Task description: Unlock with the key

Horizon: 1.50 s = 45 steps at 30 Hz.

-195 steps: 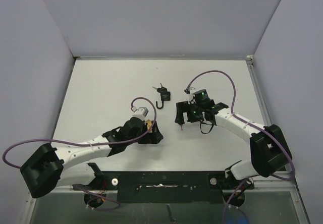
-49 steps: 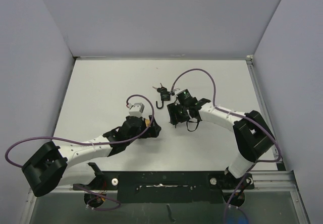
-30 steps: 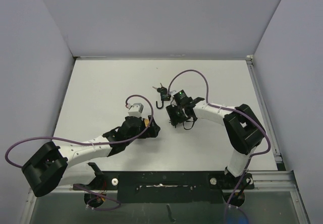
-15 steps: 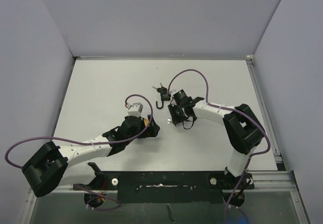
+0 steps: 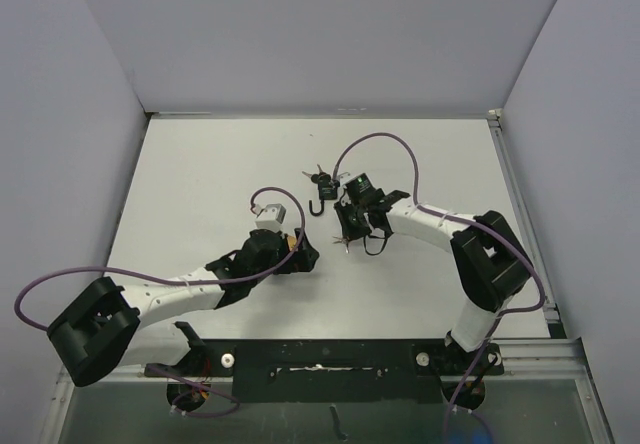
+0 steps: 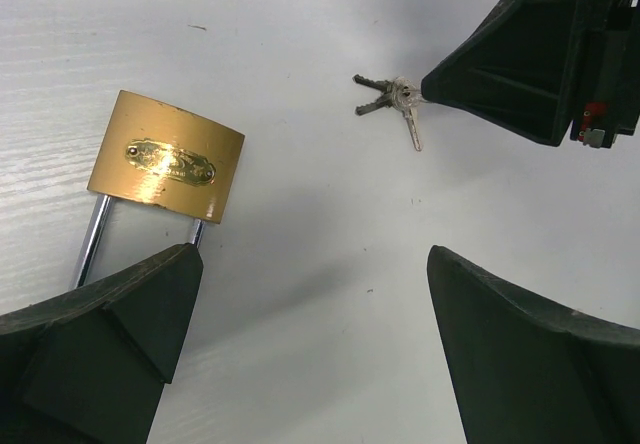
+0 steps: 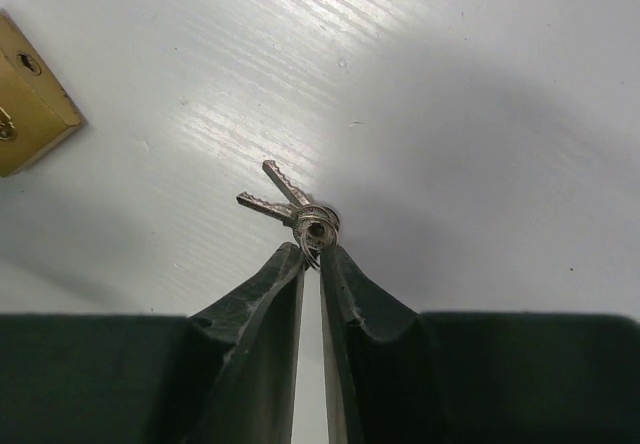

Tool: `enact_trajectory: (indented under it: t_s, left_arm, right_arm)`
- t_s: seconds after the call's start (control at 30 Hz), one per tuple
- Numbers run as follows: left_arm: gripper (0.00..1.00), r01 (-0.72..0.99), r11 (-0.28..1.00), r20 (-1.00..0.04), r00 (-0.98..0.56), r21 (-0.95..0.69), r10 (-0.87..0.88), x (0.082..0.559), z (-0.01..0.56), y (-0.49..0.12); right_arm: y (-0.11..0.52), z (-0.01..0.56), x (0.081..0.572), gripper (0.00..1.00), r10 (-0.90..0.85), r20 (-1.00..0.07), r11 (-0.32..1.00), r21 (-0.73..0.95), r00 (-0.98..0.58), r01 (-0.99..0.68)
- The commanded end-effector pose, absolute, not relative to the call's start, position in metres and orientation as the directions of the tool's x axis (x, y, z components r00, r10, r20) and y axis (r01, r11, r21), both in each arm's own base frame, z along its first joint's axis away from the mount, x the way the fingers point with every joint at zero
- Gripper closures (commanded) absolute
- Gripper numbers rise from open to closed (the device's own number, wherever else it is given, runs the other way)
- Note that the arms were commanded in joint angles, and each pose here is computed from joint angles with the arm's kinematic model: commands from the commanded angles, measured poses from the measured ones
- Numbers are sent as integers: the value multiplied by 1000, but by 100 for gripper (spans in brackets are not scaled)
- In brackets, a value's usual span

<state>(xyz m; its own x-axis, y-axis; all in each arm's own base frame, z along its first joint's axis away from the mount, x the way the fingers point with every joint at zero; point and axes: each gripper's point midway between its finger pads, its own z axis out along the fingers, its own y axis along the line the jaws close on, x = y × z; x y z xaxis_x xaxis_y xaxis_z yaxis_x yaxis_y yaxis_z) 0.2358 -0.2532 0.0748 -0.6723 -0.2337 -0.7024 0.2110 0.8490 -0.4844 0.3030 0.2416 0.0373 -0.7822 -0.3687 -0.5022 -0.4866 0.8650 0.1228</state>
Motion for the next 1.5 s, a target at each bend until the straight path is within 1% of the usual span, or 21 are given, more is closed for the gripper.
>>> enact_trajectory:
  t_s: [0.0, 0.1, 0.13, 0.17, 0.27, 0.3, 0.33, 0.37, 0.4, 0.47, 0.57, 0.63, 0.83, 1.2, 1.47]
  left_arm:
    - [2, 249, 819, -721, -643, -517, -260, 244, 89, -264]
    - [2, 250, 819, -720, -644, -517, -258, 244, 89, -265]
    - [2, 250, 818, -720, -644, -518, -259, 244, 89, -265]
    - [2, 251, 817, -720, -643, -519, -260, 244, 90, -265]
    - [2, 248, 819, -721, -642, -517, -260, 243, 90, -263]
    - [2, 247, 820, -721, -643, -516, -260, 243, 89, -263]
    - [2, 247, 821, -721, -643, -515, -259, 243, 88, -262]
    - [3, 245, 821, -720, -644, -515, -260, 242, 88, -262]
    - [2, 245, 821, -720, -644, -516, -260, 242, 88, -262]
    - [2, 246, 820, -719, -644, -516, -260, 242, 88, -262]
    - [2, 246, 820, -719, -644, -517, -260, 243, 87, -263]
    - [2, 247, 820, -720, -644, -517, -260, 243, 88, -263]
    - [2, 245, 820, -719, -644, -518, -262, 242, 88, -262]
    - [2, 242, 821, -718, -646, -517, -261, 242, 86, -262]
    - [2, 242, 821, -718, -645, -517, -262, 242, 86, -261]
  right_arm:
    - [245, 66, 316, 86, -340, -577, 866, 116, -742, -487]
    - [244, 65, 316, 89, -337, -576, 867, 118, -745, -483]
    - [245, 66, 316, 89, -338, -576, 866, 119, -745, -485]
    - [245, 66, 316, 86, -338, -575, 864, 123, -745, -488]
    - [246, 67, 314, 73, -344, -576, 859, 126, -741, -496]
    - [246, 67, 314, 65, -343, -580, 859, 126, -739, -497]
    - [246, 68, 314, 55, -343, -583, 858, 125, -736, -499]
    - [247, 68, 314, 48, -345, -585, 855, 126, -734, -503]
    - [248, 69, 314, 46, -346, -588, 853, 128, -731, -506]
    - [249, 68, 313, 45, -353, -585, 849, 128, -730, -513]
    - [250, 63, 312, 45, -367, -571, 844, 128, -734, -521]
    - [252, 60, 311, 48, -374, -565, 841, 128, -736, -526]
    - [253, 51, 310, 63, -393, -540, 838, 122, -744, -531]
    - [256, 41, 305, 67, -417, -514, 830, 121, -750, -544]
    - [254, 40, 308, 72, -412, -515, 839, 108, -752, -533]
